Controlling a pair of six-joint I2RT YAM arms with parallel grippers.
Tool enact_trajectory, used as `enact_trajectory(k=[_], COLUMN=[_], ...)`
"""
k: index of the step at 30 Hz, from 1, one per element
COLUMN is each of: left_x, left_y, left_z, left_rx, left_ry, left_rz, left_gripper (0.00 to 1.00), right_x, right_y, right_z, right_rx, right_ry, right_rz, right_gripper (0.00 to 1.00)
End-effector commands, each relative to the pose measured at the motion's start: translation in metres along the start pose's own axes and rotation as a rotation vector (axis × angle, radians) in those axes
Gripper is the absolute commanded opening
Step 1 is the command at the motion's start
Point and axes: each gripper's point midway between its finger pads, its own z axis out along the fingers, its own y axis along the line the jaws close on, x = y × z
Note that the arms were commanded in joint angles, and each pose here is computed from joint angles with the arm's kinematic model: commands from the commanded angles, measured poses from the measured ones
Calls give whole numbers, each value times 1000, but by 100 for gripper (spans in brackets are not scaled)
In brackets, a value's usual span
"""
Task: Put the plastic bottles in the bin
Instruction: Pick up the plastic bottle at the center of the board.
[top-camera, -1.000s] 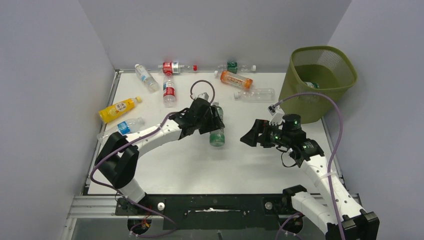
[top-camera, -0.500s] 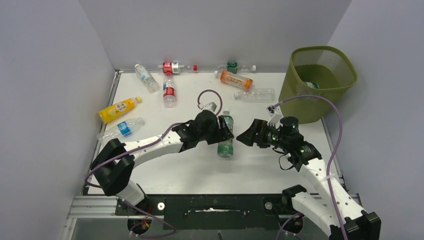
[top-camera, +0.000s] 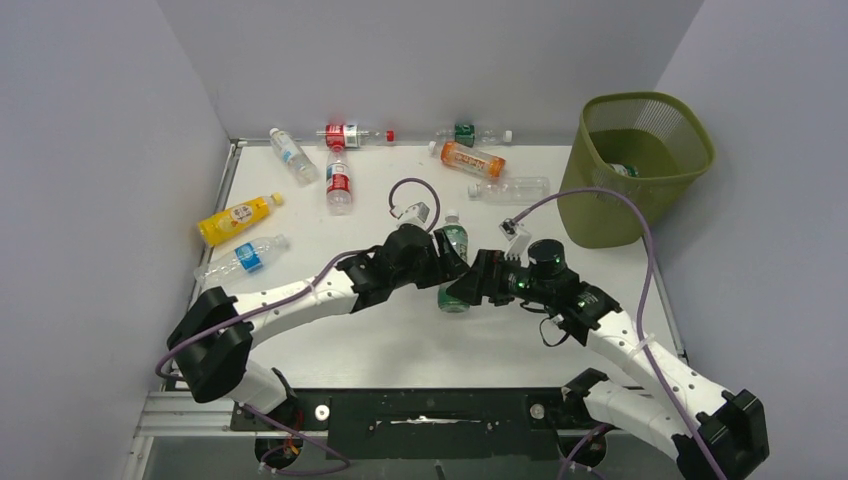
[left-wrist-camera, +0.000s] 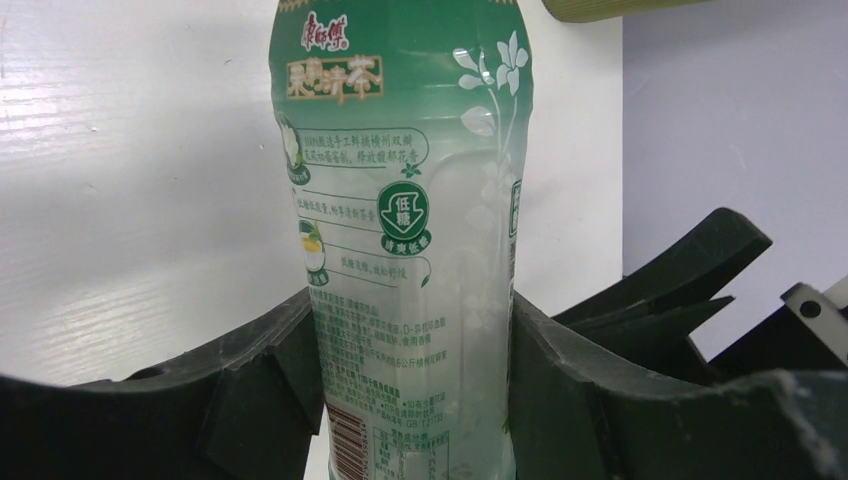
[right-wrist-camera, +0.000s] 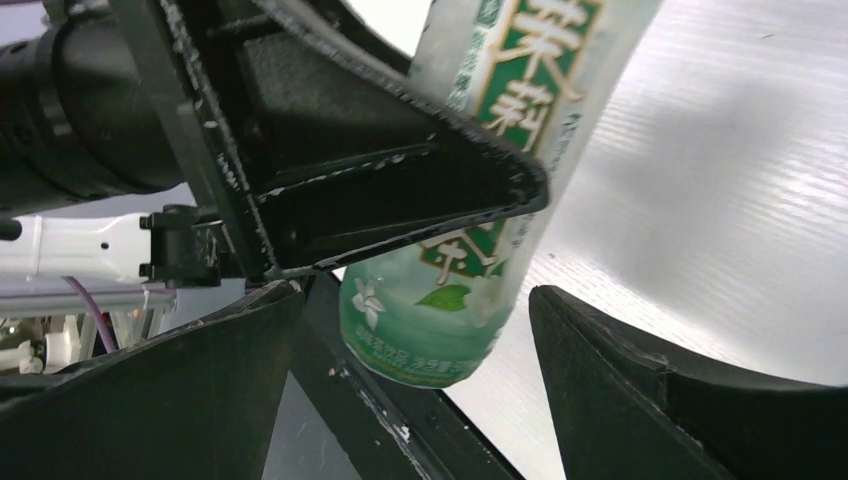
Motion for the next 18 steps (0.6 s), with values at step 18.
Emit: enact_trajectory(k=[18], left_x=[-22], left_y=[-38], left_z=[-24], left_rx=[133], left_ry=[-121], left_rz=[-33], left_gripper=[58], right_x=[11], right_y=[9], right_z=[26], right_rx=[14], right_ry=[-30], right_rz=[2], right_gripper=[63])
